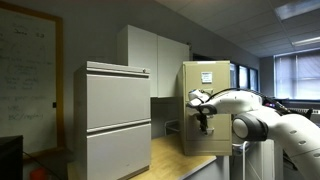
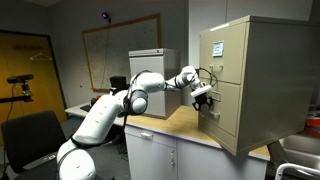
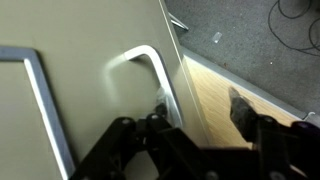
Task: Open the bottom drawer of the file cabinet on the right
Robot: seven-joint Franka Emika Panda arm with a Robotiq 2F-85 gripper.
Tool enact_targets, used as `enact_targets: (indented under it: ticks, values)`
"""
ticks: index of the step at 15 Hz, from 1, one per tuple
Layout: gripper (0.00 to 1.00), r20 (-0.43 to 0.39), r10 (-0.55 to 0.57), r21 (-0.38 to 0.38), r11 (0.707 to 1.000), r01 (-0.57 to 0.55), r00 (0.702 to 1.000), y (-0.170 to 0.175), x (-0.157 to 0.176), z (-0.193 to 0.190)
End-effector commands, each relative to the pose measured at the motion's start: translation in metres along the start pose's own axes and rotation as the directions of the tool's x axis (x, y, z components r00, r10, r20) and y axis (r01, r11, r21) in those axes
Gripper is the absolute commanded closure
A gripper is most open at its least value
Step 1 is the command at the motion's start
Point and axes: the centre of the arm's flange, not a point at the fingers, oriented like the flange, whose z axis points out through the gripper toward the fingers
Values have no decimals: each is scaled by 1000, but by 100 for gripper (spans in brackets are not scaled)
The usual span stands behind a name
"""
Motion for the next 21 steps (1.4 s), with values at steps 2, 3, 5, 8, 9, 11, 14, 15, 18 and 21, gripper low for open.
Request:
enact_targets:
  ticks: [2,3,5,8,9,11,14,15,18,21]
  values:
    - [2,20,-17,-55,998,18,1000,16,30,45]
    - [0,27,-13,-44,999,14,1000,16,32,48]
    - [0,40,-5,-19,1000,6,999,14,34,55]
    - [8,51,0,43,999,-2,999,11,35,73]
    - [7,54,-1,58,998,-2,999,8,34,76]
    - [10,65,-10,82,997,4,998,-2,32,78]
    - [36,74,-12,85,996,6,997,-8,30,78]
    - [39,72,-4,80,997,-2,997,-6,29,77]
    - [61,62,41,63,997,-45,997,1,30,72]
    - [69,56,75,59,995,-78,996,1,32,71]
